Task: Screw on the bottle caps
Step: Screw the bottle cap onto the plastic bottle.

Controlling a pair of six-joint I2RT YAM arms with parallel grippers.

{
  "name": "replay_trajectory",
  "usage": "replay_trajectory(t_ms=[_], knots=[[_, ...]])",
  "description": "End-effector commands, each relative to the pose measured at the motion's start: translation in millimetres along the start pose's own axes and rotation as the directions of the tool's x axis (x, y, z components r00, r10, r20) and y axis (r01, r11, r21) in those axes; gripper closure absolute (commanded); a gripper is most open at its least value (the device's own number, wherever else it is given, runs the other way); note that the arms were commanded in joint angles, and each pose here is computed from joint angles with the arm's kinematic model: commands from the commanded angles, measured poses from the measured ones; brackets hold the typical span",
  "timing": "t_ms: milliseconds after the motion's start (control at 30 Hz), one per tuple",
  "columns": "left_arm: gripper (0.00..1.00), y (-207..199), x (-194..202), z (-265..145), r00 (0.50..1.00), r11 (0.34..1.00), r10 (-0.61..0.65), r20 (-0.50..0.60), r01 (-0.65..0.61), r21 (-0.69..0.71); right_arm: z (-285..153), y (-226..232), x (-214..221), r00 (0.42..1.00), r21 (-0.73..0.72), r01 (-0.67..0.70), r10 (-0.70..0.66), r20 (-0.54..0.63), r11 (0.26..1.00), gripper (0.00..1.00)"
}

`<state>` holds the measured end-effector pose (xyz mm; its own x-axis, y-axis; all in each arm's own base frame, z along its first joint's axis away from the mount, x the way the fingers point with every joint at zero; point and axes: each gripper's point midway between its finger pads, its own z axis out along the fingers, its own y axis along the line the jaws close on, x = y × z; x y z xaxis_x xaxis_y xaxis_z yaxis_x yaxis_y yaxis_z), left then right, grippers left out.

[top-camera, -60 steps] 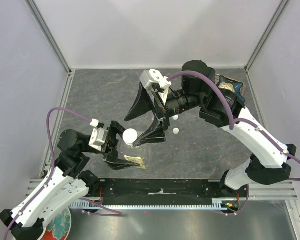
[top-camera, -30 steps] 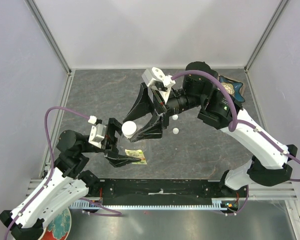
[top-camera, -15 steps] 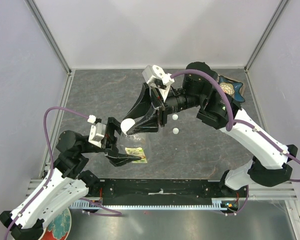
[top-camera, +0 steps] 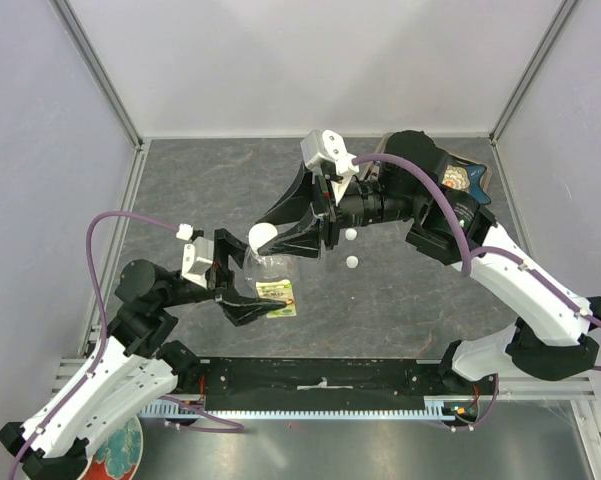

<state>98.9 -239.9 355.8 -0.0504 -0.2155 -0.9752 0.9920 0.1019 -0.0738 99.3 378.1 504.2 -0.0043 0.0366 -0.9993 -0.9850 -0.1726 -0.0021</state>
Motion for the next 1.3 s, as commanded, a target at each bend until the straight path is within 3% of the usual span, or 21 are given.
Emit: replay_trajectory(t_ms=[0, 400, 633, 867, 1033, 1267], knots=[[0.98, 23, -35, -1, 0.993, 0.988, 0.005, 0.120, 0.013, -0.151, -8, 13, 12, 0.998, -0.020, -0.030, 0.029, -0.048, 0.999, 0.97], [0.98, 64, -35, -10, 0.990, 0.935, 0.081, 0.116, -0.035, -0.354, -9, -24, 61, 0.978, 0.163, -0.055, 0.086, -0.192, 0.985, 1.00], [0.98, 73, -32, -12, 0.984, 0.914, 0.155, 0.082, -0.111, -0.390, -11, -33, 85, 0.961, 0.229, -0.090, 0.145, -0.235, 0.969, 1.00], [0.98, 101, -39, -26, 0.972, 0.828, 0.231, 0.051, -0.169, -0.535, -10, -54, 119, 0.935, 0.390, -0.080, 0.205, -0.290, 0.917, 1.00], [0.98, 116, -48, -36, 0.964, 0.765, 0.259, 0.055, -0.170, -0.621, -9, -72, 143, 0.927, 0.566, -0.085, 0.273, -0.257, 0.820, 1.00], [0.98, 124, -56, -46, 0.958, 0.714, 0.280, 0.068, -0.160, -0.682, 9, -78, 144, 0.950, 0.674, -0.113, 0.279, -0.143, 0.730, 1.00]])
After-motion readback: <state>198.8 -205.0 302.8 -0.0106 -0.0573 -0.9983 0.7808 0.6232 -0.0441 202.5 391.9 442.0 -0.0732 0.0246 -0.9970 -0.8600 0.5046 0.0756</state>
